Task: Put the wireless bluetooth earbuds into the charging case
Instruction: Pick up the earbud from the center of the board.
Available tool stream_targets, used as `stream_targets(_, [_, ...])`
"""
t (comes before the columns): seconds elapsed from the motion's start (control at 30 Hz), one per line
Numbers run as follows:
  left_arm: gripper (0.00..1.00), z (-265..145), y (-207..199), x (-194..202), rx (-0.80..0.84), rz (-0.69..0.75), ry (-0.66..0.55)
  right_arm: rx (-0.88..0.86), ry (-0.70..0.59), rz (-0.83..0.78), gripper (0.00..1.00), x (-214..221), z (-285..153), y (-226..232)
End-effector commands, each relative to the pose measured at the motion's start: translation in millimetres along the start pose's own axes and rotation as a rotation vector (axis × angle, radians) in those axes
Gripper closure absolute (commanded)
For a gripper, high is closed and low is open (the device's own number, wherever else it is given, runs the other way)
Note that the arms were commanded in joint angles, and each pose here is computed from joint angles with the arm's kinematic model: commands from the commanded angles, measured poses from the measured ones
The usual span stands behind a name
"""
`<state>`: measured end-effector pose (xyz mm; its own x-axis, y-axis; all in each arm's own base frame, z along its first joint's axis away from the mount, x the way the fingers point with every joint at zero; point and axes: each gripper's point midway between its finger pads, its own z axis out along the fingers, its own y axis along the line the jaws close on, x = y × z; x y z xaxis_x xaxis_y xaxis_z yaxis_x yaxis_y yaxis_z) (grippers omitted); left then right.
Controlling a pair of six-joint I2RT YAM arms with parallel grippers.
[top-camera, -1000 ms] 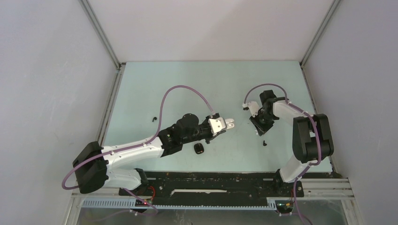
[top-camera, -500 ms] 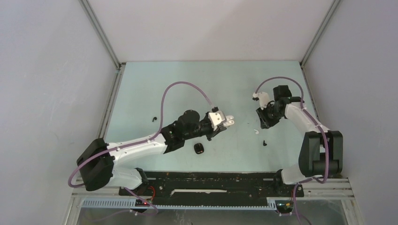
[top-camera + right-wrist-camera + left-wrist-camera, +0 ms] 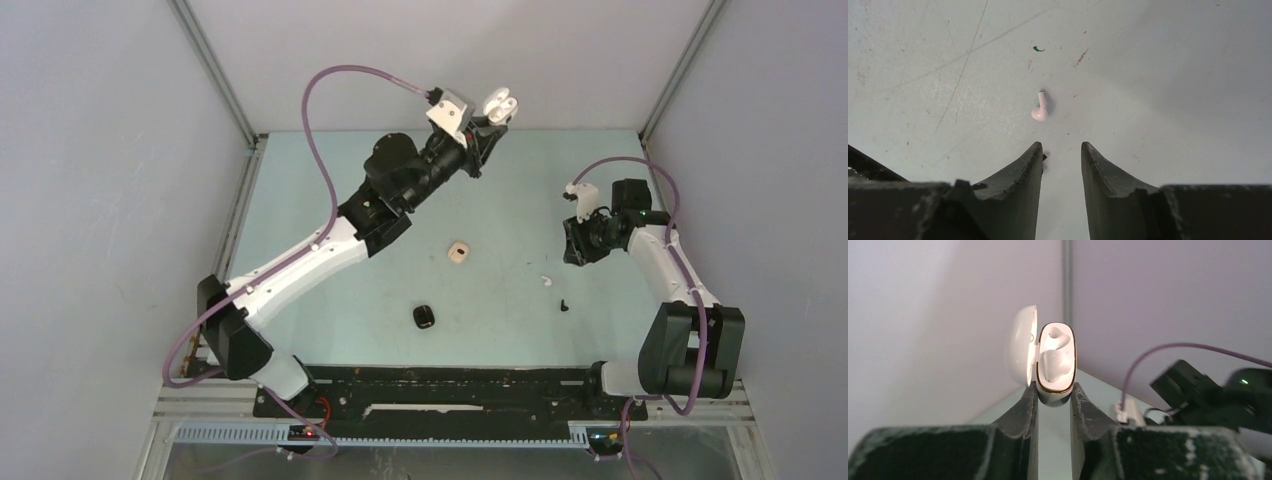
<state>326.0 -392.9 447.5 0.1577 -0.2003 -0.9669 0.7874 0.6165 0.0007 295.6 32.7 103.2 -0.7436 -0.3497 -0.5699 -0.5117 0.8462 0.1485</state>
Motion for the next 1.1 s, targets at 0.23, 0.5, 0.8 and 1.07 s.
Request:
stream_targets(0.23, [1.0,-44.7,50.1,-34.6,-0.272,0.261,0.03,0.087,-0.103,-0.034,0.61,-24.2,-18.2,-15.2])
stream_targets(0.5, [1.0,-56.9,38.0,17.3,-0.227,0.104,0.146,0.116,-0.199,0.009,0.56,-25.6,-35.0,-17.1])
stream_targets(0.8, [1.0,-95.4,-22.7,109.6,0.031,-0.007,0.248,0.309,-0.533,0.058,0.4,-76.4,-109.0,-38.1])
stream_targets(1.07, [1.0,-136.4,-37.3,165.4,0.15,0.044,0.379,0.029,-0.518,0.001,0.16,-60.5,-87.5,-9.6])
